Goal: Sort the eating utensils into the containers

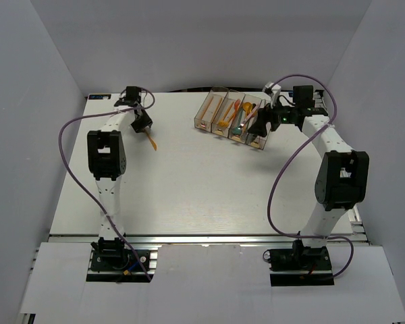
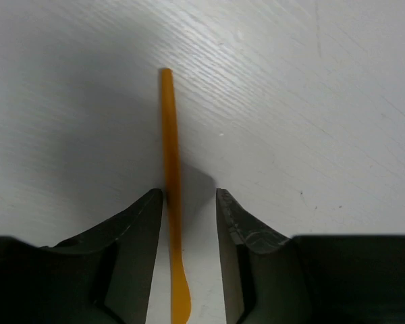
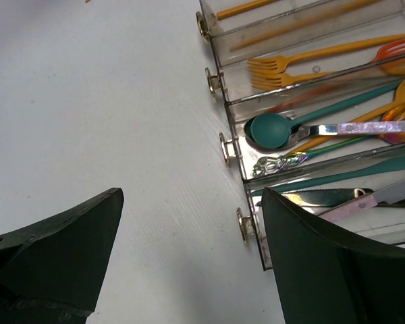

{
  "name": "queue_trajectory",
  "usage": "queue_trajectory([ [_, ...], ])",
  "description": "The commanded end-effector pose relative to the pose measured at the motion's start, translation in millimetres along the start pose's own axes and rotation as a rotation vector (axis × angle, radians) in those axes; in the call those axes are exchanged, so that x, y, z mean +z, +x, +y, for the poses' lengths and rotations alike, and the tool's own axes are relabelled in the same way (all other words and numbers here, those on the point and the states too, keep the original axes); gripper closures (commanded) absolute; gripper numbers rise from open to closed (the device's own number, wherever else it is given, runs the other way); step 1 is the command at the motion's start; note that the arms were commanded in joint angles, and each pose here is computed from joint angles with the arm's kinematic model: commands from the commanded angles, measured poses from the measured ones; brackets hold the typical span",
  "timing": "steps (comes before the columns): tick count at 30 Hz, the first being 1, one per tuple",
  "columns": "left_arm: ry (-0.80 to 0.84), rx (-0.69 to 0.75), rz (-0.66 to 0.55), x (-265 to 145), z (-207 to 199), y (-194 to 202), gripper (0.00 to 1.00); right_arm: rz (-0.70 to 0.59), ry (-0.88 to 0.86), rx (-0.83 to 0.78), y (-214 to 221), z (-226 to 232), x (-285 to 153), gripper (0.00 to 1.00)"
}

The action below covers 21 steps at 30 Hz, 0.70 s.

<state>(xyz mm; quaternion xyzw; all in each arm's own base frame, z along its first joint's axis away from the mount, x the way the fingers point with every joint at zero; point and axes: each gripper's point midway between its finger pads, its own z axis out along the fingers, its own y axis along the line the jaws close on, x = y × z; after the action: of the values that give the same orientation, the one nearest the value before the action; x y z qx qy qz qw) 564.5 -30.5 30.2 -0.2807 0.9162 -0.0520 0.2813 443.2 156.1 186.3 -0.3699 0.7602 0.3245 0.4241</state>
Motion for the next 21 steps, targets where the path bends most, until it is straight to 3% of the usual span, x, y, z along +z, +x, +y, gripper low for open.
queue_trajectory([
  [1,-0.078,0.113,0.028,-3,-3,13,0.53,-0.050,-0.008,-0.057,-18,12,-11,0.11],
  [11,-0.208,0.223,0.175,5,45,75,0.73,-0.062,-0.004,-0.053,-19,16,-13,0.11],
  [14,-0.182,0.233,0.211,2,50,92,0.79,-0.061,-0.013,-0.046,-17,19,-13,0.11],
  [16,-0.135,0.228,0.185,-6,42,88,0.89,-0.064,-0.023,-0.049,-18,22,-14,0.11],
  [17,-0.100,0.219,0.197,-7,39,95,0.98,-0.062,-0.032,-0.045,-18,26,-11,0.11],
  [21,0.092,0.185,0.189,-36,5,91,1.00,-0.018,-0.118,-0.089,-11,54,-1,0.11],
])
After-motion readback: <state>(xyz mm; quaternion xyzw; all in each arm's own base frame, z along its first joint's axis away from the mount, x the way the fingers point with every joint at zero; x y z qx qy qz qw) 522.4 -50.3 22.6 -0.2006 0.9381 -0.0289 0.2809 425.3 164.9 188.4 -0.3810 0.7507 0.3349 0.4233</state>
